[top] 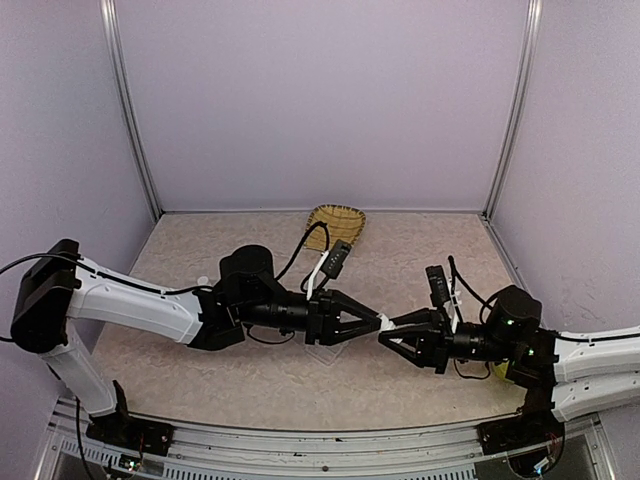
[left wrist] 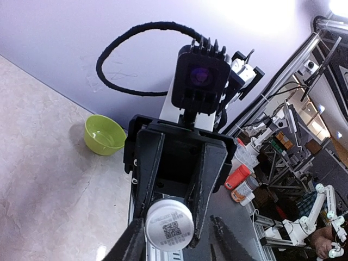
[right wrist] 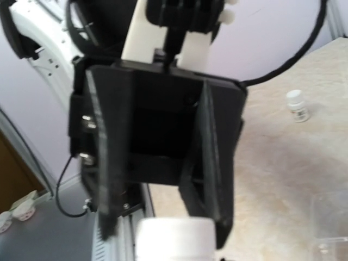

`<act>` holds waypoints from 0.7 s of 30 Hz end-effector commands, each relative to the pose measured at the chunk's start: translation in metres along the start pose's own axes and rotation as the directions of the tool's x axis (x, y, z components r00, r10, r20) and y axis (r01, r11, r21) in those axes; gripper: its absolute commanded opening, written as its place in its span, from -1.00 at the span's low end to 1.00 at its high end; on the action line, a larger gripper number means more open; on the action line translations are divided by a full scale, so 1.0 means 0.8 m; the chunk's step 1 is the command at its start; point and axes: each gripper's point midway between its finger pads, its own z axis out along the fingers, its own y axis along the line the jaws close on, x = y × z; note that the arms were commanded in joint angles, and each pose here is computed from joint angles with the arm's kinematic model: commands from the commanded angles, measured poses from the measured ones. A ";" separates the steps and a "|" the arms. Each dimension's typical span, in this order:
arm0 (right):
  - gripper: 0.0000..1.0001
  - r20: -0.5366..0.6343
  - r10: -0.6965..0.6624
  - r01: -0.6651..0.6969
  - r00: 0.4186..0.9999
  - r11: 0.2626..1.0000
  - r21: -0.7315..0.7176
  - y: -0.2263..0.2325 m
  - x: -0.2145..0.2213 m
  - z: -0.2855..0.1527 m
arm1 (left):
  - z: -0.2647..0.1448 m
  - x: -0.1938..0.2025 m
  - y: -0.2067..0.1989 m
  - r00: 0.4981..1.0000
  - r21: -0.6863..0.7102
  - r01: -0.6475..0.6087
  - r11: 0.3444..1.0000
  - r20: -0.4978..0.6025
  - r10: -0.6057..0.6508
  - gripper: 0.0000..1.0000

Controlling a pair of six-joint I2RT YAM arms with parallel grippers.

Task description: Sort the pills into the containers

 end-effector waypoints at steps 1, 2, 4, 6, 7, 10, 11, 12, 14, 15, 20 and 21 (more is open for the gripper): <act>-0.53 0.016 -0.028 0.027 0.999 0.999 0.046 -0.005 -0.008 -0.001 | -0.003 -0.014 -0.011 0.998 0.017 0.044 0.999 0.052 -0.044 -0.11; -0.53 0.015 -0.028 0.028 0.999 0.999 0.039 -0.003 -0.008 -0.001 | -0.004 -0.017 -0.013 0.998 0.015 0.030 0.999 0.055 -0.031 -0.04; -0.54 0.006 -0.028 0.028 1.000 0.999 0.021 0.000 -0.008 0.002 | -0.007 -0.022 -0.016 0.998 0.005 -0.001 1.000 0.062 0.001 0.19; -0.54 -0.002 -0.024 0.024 1.000 1.000 -0.002 0.005 -0.008 0.004 | -0.008 -0.025 -0.016 0.997 -0.009 -0.032 0.999 0.064 0.033 0.44; -0.55 -0.006 -0.022 0.022 1.000 1.000 -0.017 0.008 -0.007 0.005 | -0.008 -0.027 -0.017 0.997 -0.014 -0.045 0.999 0.064 0.045 0.60; -0.56 -0.022 -0.016 0.015 1.000 0.998 -0.067 0.017 -0.004 0.008 | -0.007 -0.029 -0.015 0.995 -0.034 -0.080 0.996 0.057 0.082 0.97; -0.56 -0.027 -0.014 0.012 1.000 0.997 -0.082 0.020 -0.004 0.010 | -0.007 -0.030 -0.013 0.995 -0.041 -0.088 0.995 0.054 0.090 0.97; -0.56 -0.031 -0.012 0.009 0.999 0.995 -0.096 0.023 -0.002 0.011 | -0.006 -0.031 -0.011 0.993 -0.049 -0.099 0.994 0.053 0.101 0.97; -0.56 -0.032 -0.011 0.007 0.999 0.992 -0.126 0.029 -0.002 0.012 | -0.004 -0.031 -0.009 0.993 -0.057 -0.108 0.992 0.048 0.111 0.98; -0.56 -0.033 -0.010 0.005 0.999 0.991 -0.136 0.031 -0.002 0.013 | -0.003 -0.031 -0.009 0.992 -0.056 -0.111 0.992 0.047 0.113 0.98; -0.57 -0.029 -0.003 -0.002 1.000 0.986 -0.168 0.038 -0.004 0.020 | 0.002 -0.027 -0.013 0.993 -0.012 -0.107 0.994 0.046 0.108 0.98; -0.57 -0.030 0.002 -0.007 1.000 0.987 -0.162 0.036 -0.004 0.023 | 0.003 -0.026 -0.016 0.993 0.003 -0.110 0.994 0.047 0.110 0.97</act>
